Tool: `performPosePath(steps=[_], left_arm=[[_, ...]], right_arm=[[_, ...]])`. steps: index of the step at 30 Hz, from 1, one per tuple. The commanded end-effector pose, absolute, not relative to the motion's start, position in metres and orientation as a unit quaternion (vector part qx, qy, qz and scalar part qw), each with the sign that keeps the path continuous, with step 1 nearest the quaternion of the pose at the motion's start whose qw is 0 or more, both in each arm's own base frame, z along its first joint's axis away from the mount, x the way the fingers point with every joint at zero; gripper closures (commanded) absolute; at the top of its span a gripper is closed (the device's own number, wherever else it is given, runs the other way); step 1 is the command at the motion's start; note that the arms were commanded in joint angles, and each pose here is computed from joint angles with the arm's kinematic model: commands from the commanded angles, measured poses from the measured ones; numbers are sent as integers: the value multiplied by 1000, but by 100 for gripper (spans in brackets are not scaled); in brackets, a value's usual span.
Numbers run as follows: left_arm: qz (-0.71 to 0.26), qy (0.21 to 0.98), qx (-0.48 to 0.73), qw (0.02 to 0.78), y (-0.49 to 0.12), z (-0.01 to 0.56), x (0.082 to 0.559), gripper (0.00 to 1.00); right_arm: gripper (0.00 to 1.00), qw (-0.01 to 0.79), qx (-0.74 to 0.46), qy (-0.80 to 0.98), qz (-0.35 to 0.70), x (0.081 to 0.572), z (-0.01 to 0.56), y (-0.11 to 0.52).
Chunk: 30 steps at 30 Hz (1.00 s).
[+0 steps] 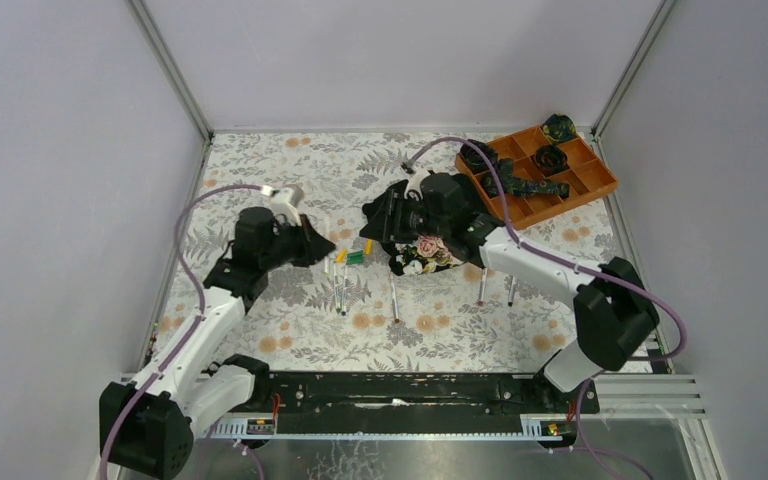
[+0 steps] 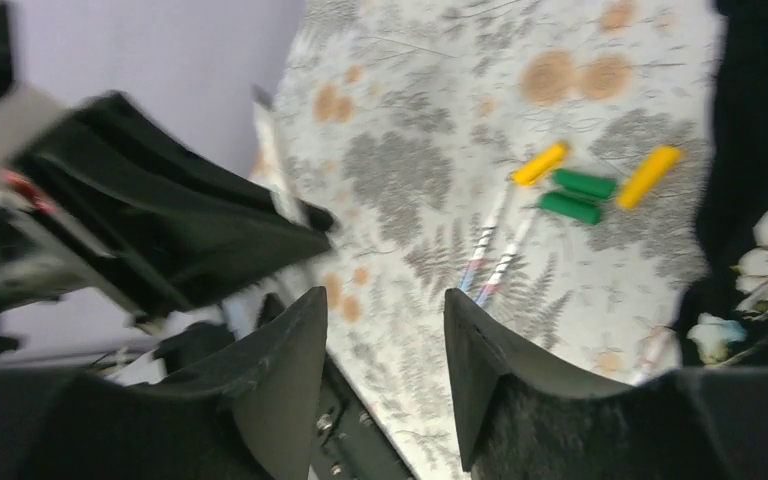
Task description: Insert the pens into the pen caps
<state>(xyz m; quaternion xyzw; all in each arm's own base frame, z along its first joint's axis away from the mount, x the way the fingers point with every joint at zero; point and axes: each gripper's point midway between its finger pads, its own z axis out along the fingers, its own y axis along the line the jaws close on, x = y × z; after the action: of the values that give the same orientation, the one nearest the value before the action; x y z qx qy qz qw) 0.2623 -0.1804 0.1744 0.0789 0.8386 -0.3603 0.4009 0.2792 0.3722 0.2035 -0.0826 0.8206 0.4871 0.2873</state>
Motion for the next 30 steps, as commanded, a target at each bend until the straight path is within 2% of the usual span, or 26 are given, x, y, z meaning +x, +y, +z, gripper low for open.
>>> performPosePath(steps=[1,4,7,12,30], left_arm=[[-221,845,-73,481,-97,181,300,100],[-187,835,-98,509,-76,191,303,100],[-185,821,-106,529,-72,200,300,100],[-185,819,-107,533,-71,202,297,100],[-206,815,-93,534,-80,207,296,100]], right_arm=[[50,322,-83,875,353,307,166,357],[56,311,-86,896,305,318,144,361],[57,291,-87,913,272,325,126,368],[64,261,-82,935,225,336,95,378],[65,232,-51,955,175,349,41,387]])
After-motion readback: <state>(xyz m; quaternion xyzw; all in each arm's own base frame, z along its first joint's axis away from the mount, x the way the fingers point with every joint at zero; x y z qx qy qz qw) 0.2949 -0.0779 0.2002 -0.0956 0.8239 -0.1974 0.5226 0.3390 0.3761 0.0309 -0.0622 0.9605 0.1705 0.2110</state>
